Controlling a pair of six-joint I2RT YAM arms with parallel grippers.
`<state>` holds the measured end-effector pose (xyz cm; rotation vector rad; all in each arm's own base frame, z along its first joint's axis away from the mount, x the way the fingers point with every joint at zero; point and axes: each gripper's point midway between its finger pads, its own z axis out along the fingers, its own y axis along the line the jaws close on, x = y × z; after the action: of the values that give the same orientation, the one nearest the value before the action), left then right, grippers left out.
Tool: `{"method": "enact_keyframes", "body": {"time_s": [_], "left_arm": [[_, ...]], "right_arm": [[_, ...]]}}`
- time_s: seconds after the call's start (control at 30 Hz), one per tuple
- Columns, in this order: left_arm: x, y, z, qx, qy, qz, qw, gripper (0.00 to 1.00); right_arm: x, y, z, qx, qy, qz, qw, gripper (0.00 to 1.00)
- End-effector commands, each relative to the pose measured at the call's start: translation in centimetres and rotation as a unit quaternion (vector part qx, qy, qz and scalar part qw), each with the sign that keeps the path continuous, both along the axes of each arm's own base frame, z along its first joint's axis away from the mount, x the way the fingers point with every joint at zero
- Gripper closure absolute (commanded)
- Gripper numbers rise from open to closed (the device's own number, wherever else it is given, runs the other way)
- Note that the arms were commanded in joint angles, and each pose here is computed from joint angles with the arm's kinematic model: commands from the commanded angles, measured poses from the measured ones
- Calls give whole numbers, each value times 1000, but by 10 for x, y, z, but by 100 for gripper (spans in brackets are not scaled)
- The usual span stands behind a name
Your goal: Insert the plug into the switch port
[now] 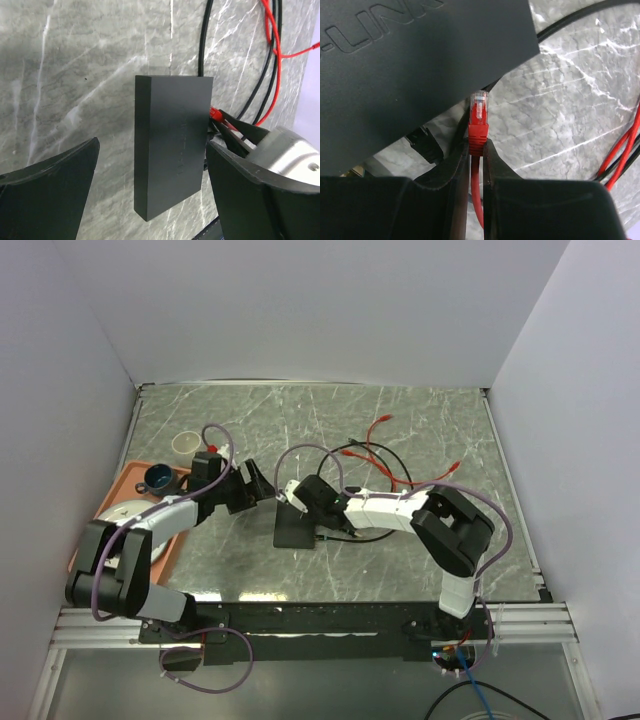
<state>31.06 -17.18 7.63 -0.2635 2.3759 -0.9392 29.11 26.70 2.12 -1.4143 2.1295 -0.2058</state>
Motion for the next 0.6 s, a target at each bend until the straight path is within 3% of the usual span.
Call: {"method": "enact_keyframes", "body": {"time_s": [0.0,0.27,0.57], "left_arm": [[8,-6,3,-18,-17,-10,1000,7],[14,-17,-23,-35,3,-39,999,7],[20,-47,-26,-66,11,-113,991,9]], "right_arm": [[9,18,21,29,-23,14,999,100],[-10,46,33,29,-49,82,995,100],[-32,76,52,67,-28,123,990,100]]}}
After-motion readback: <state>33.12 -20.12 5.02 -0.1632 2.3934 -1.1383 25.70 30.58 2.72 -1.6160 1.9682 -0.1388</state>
